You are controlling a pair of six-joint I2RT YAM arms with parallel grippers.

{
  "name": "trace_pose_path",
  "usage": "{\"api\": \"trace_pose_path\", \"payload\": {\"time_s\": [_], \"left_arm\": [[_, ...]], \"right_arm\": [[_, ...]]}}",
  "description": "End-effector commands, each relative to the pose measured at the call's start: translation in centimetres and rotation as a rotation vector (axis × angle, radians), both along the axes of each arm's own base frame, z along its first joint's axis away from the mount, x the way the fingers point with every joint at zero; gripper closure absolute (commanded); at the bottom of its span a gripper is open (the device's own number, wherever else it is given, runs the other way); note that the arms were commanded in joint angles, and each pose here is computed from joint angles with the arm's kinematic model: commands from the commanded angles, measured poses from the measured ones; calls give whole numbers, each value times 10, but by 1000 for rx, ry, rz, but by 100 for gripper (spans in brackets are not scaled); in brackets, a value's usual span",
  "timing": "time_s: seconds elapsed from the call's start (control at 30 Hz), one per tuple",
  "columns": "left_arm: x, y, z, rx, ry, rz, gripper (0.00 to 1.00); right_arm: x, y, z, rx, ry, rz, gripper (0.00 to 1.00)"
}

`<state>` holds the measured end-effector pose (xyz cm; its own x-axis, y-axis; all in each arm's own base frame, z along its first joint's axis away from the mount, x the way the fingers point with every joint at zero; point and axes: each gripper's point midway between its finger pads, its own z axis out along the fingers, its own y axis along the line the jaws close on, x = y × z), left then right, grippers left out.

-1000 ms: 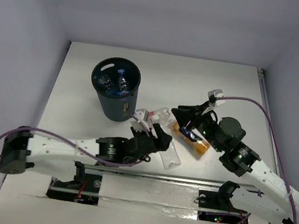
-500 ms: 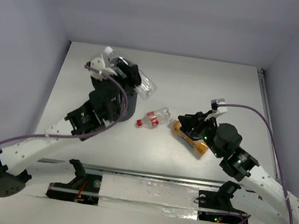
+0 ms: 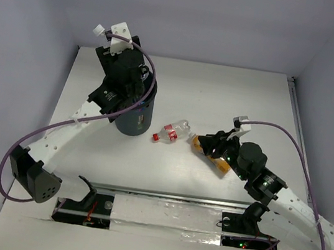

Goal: Put the plastic bottles in the bin

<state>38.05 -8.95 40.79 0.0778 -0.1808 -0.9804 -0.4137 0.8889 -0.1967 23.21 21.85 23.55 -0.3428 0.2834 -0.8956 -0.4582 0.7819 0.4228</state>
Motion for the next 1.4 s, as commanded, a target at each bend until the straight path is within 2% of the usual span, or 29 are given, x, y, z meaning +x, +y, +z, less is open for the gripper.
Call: {"api": "trace_pose_path", "payload": {"time_s": [0.0,0.27,0.43,0.53,0.63,0.67,0.7,0.87,1.03,1.17,1.27,1.3,1.37], "left_arm": [[-14,27,-8,137,62,128,64],[-30,46,-50,259,154,202,63],[-28,44,-73,344,203,229,60],[-28,41,-83,372,224,229,55],[-29,38,-90,392,235,234,40],[-32,32,-92,400,237,223,32],[-34,30,-92,405,238,220,29],[-35,17,-91,373,217,171,18],[-32,6,-83,336,212,117,17],[-32,5,-78,322,201,102,16],[-36,-5,-68,288,195,41,17],[-37,-14,-55,228,157,10,17],[-44,-25,-50,184,162,-88,19]], "right_arm": [[0,2,16,63,-41,10,54],[2,-1,13,62,-37,-10,53],[2,2,8,68,-24,-4,53],[0,1,4,77,-15,-2,52],[-1,-1,-1,76,-7,-9,52],[-1,-2,0,78,-10,-12,51],[-1,-2,-1,76,-6,-14,51],[1,0,-5,66,7,-18,45],[1,5,-15,46,31,4,36],[2,7,-20,35,49,4,32],[3,7,-23,33,54,-4,32],[4,7,-22,33,52,-4,34],[6,10,-25,18,64,-1,46]]}}
